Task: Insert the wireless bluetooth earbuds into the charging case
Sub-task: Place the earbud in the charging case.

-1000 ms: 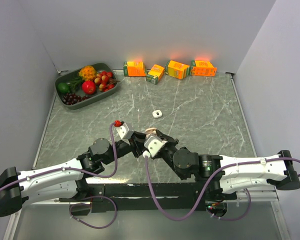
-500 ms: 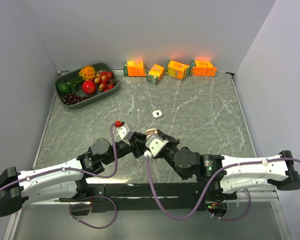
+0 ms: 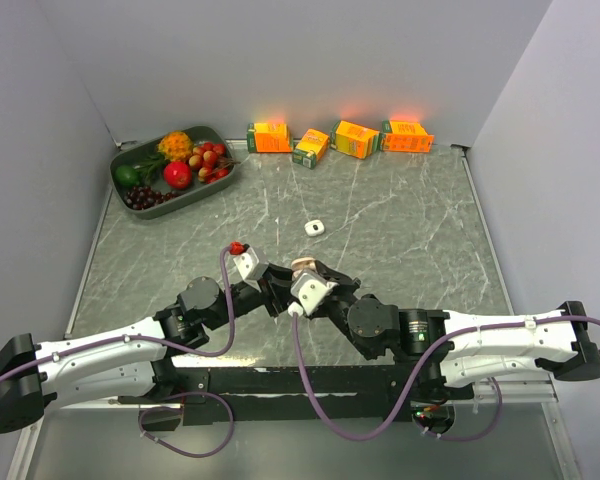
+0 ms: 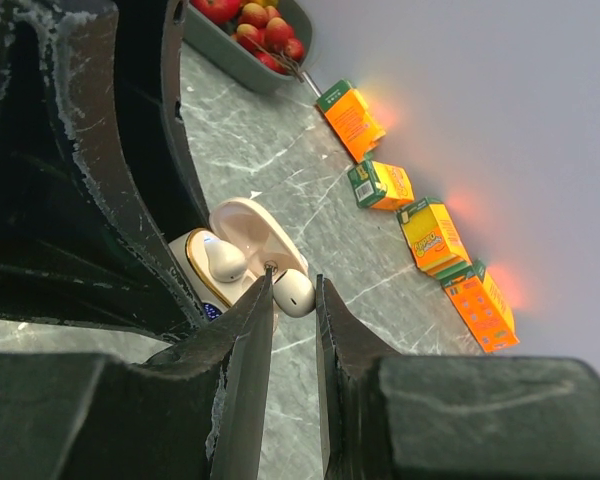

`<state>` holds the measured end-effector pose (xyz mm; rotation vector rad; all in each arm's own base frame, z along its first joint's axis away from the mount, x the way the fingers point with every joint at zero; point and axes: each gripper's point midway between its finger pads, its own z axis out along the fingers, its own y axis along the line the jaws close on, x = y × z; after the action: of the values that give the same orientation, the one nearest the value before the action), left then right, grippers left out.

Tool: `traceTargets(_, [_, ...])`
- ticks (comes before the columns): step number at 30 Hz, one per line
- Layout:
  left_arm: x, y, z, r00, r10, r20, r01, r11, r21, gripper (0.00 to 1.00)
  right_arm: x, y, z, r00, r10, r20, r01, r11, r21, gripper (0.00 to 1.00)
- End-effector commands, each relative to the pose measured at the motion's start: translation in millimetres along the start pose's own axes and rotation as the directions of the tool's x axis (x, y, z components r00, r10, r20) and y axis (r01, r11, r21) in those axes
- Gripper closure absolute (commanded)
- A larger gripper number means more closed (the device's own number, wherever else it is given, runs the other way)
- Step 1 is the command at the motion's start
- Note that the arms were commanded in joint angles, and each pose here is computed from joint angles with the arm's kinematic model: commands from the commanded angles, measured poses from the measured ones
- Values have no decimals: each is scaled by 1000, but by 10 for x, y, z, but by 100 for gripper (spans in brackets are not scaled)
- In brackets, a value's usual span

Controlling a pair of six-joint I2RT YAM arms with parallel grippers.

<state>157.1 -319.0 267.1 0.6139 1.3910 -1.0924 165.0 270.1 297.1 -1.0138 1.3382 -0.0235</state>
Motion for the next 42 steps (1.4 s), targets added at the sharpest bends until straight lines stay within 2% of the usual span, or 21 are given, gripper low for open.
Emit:
traceTargets(1, [-326,-81,-4,994,2,112,-5,1000,28,99,-60,-22,-56,1000,25,13,-25,999,-26,100])
traceTargets(12, [-339,-88,-4,992,7,122,-11,999,31,99,-96,25,-43,998,66,5,-66,997,-47,100])
traceTargets(14, [-339,-88,-10,993,6,122,-10,999,31,99,-118,-6,-52,997,78,11,-78,996,-40,87])
traceTargets(19, [-318,-82,-22,993,7,118,-11,999,30,99,-178,-118,-71,995,99,24,-99,995,-5,65])
traceTargets(25, [-299,-73,-24,993,6,117,-10,1000,28,99,-275,-264,-107,991,124,46,-126,992,25,56])
traceTargets(38, [-320,-82,-28,992,9,124,-13,999,31,99,-339,-325,-131,988,145,57,-147,989,26,48])
traceTargets(42, [-304,-77,-27,993,10,119,-14,999,30,99,-349,-355,-133,986,154,60,-157,987,37,42])
